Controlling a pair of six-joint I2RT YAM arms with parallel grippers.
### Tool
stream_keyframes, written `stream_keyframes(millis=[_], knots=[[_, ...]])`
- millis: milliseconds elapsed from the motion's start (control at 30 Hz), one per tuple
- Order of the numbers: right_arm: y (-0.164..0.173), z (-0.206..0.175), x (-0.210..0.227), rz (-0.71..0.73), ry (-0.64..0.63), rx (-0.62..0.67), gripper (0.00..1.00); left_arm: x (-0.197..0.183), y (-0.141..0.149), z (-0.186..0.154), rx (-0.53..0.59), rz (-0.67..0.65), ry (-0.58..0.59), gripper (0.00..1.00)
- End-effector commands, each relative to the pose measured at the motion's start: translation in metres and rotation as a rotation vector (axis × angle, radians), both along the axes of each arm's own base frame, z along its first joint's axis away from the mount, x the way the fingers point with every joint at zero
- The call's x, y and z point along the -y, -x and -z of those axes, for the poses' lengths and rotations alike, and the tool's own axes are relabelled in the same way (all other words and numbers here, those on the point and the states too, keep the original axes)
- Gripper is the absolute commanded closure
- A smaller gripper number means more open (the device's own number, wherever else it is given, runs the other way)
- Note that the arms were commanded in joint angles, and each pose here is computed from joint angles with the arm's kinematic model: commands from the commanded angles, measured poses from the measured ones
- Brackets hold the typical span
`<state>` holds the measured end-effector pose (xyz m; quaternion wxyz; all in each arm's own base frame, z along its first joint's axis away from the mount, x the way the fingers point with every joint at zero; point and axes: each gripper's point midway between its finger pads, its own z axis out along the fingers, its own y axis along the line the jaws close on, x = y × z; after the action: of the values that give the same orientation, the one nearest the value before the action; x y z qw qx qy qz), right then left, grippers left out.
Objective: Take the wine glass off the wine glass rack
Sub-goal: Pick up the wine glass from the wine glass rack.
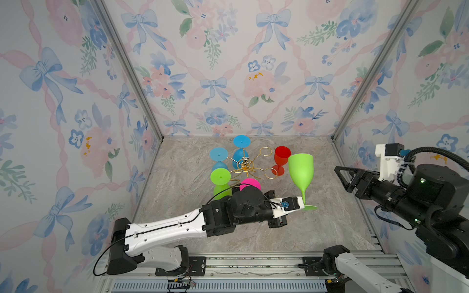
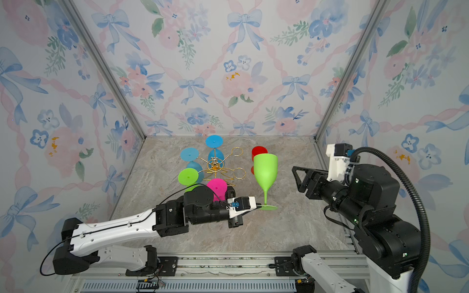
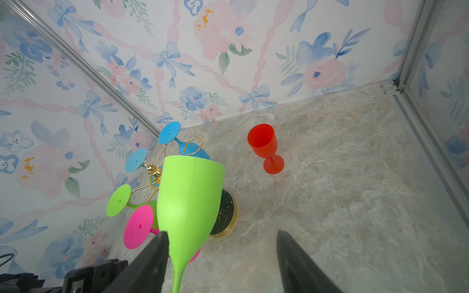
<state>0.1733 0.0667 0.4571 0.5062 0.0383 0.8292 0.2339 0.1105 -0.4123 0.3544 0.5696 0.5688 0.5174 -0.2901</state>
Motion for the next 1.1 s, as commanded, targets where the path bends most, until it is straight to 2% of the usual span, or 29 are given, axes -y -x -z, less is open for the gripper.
stream_keyframes(millis=[0,167,300,400,667,1067], knots=[[0.002,0.009,0.001,0.009,0.006,-0.069,0.31,-0.003,-0.007,0.017,0.149,-0.094,-0.082,1.0],[-0.004,0.016,-0.016,-0.053,-0.051,-0.148,0.32,-0.007,-0.015,0.04,0.29,-0.195,-0.187,1.0],[-0.012,0.028,-0.033,-0.116,-0.13,-0.25,0.33,-0.018,-0.02,0.04,0.381,-0.252,-0.176,1.0],[-0.02,0.034,-0.046,-0.166,-0.229,-0.321,0.36,-0.026,-0.02,0.04,0.465,-0.267,-0.169,1.0],[-0.033,0.047,-0.064,-0.202,-0.332,-0.453,0.42,-0.036,-0.015,0.05,0.658,-0.243,-0.196,1.0],[-0.022,0.051,-0.061,-0.205,-0.28,-0.564,0.47,-0.022,-0.013,0.072,0.755,-0.177,-0.289,1.0]])
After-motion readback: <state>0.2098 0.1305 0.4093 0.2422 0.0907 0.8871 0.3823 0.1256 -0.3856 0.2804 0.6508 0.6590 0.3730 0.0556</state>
